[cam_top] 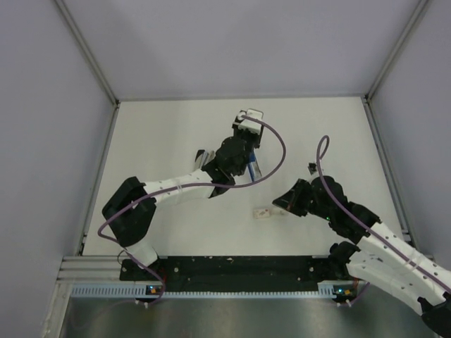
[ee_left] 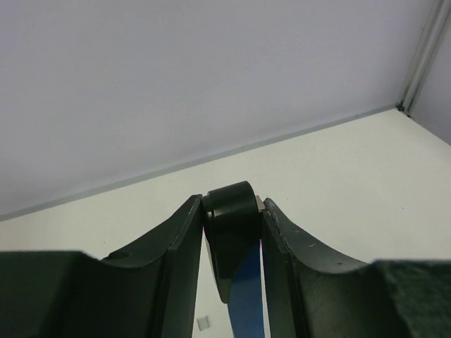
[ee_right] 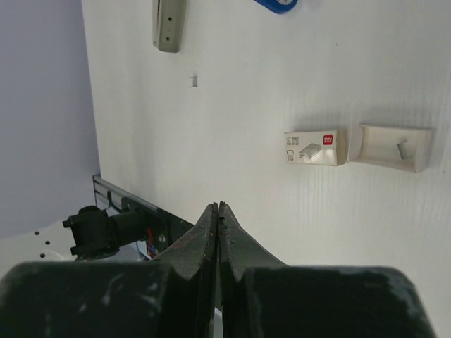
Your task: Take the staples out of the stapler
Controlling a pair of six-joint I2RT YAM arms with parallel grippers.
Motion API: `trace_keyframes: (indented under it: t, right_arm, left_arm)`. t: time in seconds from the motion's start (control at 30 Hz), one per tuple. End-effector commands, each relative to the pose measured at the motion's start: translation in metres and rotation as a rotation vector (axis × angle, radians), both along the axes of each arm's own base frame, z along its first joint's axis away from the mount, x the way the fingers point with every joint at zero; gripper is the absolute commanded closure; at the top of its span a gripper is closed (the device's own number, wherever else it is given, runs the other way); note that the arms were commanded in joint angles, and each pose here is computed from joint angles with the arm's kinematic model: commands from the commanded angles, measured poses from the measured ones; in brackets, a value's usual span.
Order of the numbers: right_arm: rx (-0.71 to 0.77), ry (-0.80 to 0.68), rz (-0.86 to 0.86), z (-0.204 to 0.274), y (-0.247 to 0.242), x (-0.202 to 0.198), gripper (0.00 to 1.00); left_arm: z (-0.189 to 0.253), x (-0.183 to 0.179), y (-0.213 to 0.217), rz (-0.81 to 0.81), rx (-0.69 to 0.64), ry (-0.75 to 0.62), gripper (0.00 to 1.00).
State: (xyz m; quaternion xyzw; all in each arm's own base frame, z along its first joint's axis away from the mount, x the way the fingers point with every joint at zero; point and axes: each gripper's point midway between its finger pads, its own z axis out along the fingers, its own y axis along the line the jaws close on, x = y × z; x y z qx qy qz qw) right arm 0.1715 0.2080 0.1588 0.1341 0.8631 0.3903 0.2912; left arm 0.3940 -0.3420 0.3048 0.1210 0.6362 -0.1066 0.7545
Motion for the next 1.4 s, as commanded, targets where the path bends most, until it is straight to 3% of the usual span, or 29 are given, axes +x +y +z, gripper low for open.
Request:
trace_keyframes:
  t: [0.0, 0.63, 1.37]
  right_arm:
    - [-0.059, -0.114, 0.001, 0.022, -0.012, 0.007, 0.99]
    - [-0.120, -0.151, 0.046, 0.015, -0.017, 0.004, 1.00]
    - [-0.246, -0.122, -0.006, -0.022, -0.028, 0.018, 1.00]
  left_arm:
    - [0.017, -0.009, -0.011, -0.039, -0.075, -0.032, 1.00]
    - [-0.057, -0.042, 0.025, 0.002, 0.055, 0.073, 1.00]
    - [-0.116, -0.086, -0.003, 0.097, 0.359, 0.033, 1.00]
